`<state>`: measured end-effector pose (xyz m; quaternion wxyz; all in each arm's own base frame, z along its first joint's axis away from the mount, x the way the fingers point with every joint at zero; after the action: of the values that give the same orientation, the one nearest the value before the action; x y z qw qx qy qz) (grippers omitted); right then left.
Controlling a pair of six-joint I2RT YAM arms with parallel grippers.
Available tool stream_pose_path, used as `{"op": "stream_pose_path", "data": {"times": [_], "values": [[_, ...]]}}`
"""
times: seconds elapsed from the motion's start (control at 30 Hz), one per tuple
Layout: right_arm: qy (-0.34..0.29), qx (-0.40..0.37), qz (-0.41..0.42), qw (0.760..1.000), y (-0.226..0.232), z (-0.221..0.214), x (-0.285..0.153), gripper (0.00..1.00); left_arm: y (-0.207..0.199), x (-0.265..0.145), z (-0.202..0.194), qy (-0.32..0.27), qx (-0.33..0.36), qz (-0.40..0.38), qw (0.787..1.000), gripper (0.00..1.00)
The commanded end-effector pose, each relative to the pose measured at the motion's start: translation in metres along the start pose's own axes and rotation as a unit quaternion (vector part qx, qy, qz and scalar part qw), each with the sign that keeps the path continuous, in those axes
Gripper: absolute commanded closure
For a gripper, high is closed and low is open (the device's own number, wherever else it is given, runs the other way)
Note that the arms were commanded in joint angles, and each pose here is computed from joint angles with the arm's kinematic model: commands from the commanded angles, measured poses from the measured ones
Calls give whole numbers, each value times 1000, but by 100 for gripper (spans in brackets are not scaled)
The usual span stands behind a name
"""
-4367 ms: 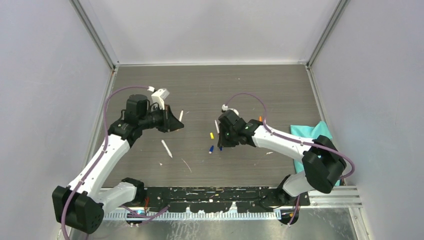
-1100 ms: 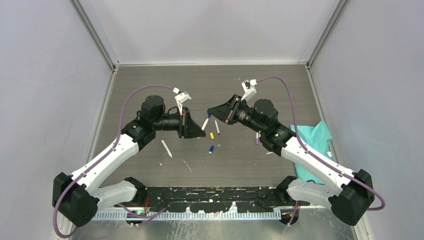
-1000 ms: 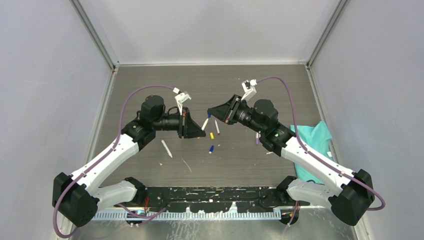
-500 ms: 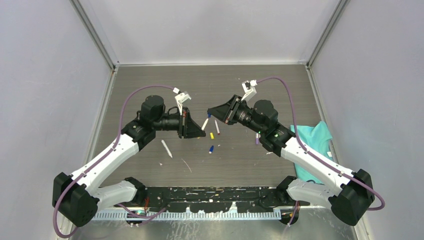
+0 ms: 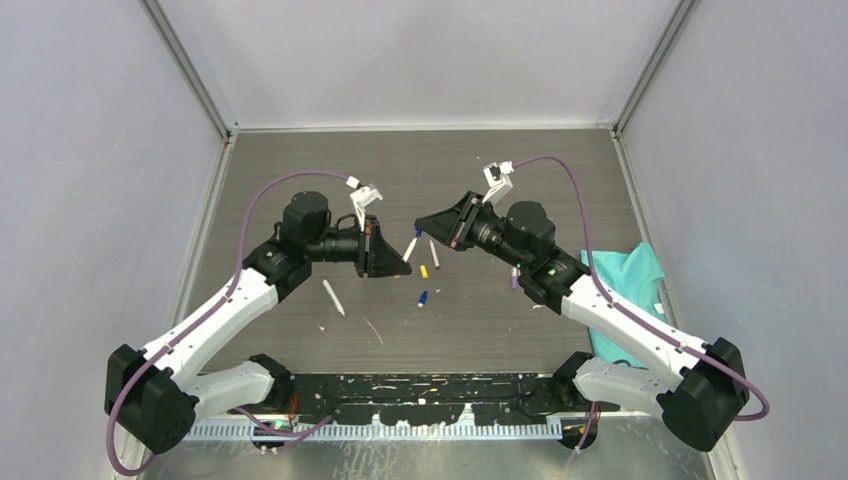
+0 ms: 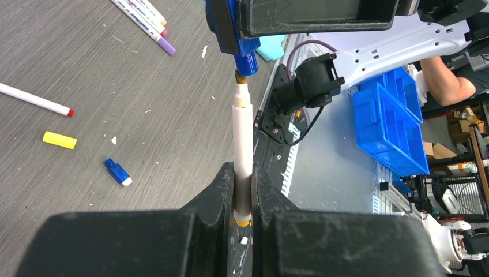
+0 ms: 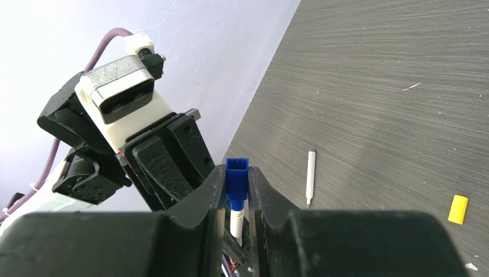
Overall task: Insert the pens into the pen caps
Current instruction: Insert the pen cap onto the pen.
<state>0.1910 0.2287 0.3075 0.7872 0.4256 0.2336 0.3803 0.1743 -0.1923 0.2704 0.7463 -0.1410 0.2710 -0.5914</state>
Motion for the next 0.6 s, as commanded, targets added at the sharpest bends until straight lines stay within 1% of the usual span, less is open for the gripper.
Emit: {"op": "stream_pose_path", "data": {"times": [0.0,0.3,0.37,0.47,0.57], "values": [[8,0,17,1000,2,-3,-1,99,-8,-4,15,-36,37,-10,999,100],[14,17,17,1000,-4,-16,-2,99,-8,-4,14,-38,38,-6,999,100],[-6,12,12,1000,0,-11,-6,99,-8,-4,15,-38,39,-5,998,100],[-53,-8,-8,999,12,7,-12,99,-8,-4,14,-36,38,-5,999,100],[-92,-22,2,996,27,21,-17,99,-7,-3,14,-32,35,-11,999,100]]}}
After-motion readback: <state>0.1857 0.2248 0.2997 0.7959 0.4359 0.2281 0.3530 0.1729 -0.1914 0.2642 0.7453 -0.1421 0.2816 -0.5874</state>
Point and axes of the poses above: each gripper's point midway between its finger pads, its own x axis out along the fingers, its own y axis along the line the jaws close on, z = x × y, the point moved 9 cm from there along -x, back along the fingers, and after that the axes turned 6 degrees about x, right-handed, at the moved point
